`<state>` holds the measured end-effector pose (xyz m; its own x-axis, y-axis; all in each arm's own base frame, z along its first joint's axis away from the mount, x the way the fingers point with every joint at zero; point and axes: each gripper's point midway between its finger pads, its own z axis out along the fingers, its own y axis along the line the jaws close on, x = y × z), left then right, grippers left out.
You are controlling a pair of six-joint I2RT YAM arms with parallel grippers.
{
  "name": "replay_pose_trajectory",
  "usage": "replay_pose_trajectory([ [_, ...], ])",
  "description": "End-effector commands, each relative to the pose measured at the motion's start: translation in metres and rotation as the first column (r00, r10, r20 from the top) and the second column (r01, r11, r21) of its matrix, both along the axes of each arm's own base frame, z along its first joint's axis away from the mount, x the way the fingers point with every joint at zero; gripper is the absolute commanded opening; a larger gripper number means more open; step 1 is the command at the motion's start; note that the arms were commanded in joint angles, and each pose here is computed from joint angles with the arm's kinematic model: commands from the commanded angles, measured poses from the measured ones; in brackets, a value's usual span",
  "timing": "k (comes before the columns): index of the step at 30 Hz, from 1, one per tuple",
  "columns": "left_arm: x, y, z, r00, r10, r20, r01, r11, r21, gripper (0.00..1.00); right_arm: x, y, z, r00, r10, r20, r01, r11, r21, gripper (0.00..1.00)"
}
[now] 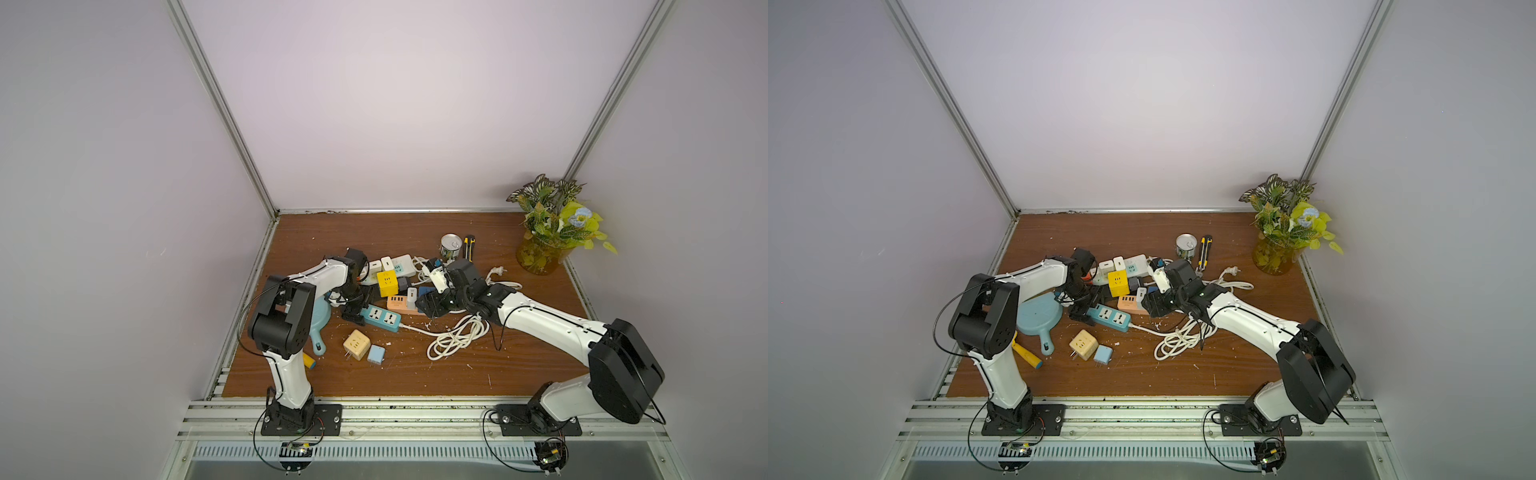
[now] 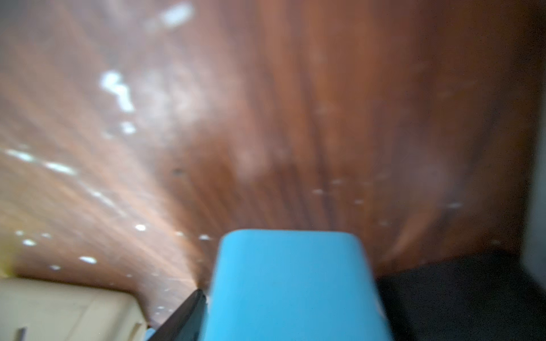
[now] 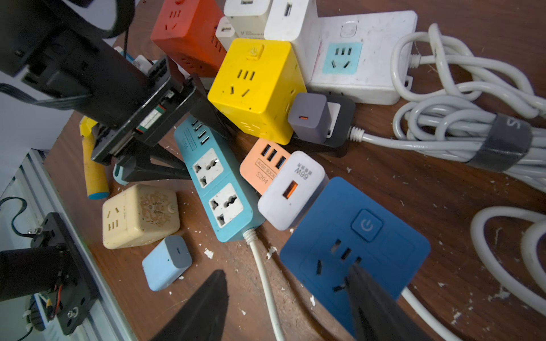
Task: Pull the plug off the socket
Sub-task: Adjust the socket at the center of the board.
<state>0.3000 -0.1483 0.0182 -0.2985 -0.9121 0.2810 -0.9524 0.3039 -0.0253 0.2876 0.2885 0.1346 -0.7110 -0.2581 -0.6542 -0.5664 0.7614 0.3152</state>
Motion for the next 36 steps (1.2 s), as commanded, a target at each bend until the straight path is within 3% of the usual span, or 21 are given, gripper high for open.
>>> replay_pose_trajectory([
  [1, -0.014, 0.021, -0.022, 0.996, -0.006, -0.084, 0.016, 0.993, 0.121, 0.79, 0.008, 0.001, 0.028, 0.998, -0.018, 0.061, 0.015, 0.999, 0.037, 0.70],
  [9, 0.005, 0.025, -0.020, 0.996, -0.037, -0.087, 0.048, 0.990, 0.130, 0.96, 0.008, 0.001, 0.032, 0.997, -0.023, 0.067, 0.020, 0.999, 0.048, 0.70],
  [18, 0.027, 0.022, -0.026, 0.995, -0.073, -0.074, 0.080, 0.992, 0.098, 1.00, 0.008, 0.007, 0.028, 0.999, -0.013, 0.053, 0.010, 0.998, 0.054, 0.70],
  [25, 0.064, 0.022, -0.017, 0.993, -0.117, -0.010, 0.118, 0.989, 0.085, 0.99, 0.010, 0.007, 0.029, 0.998, 0.000, 0.067, -0.002, 0.999, 0.034, 0.70],
  [30, 0.056, 0.020, -0.008, 0.992, -0.128, -0.010, 0.129, 0.989, 0.068, 0.99, 0.014, 0.005, 0.031, 0.995, 0.017, 0.095, -0.017, 1.000, 0.005, 0.71],
  [33, 0.032, 0.023, -0.012, 0.991, -0.118, -0.057, 0.122, 0.991, 0.061, 1.00, 0.018, 0.002, 0.032, 0.994, 0.014, 0.110, -0.012, 1.000, -0.018, 0.72],
  [36, 0.024, 0.022, -0.002, 0.994, -0.093, -0.049, 0.096, 0.994, 0.060, 0.91, 0.024, -0.002, 0.034, 0.993, 0.000, 0.121, 0.003, 1.000, -0.023, 0.71],
])
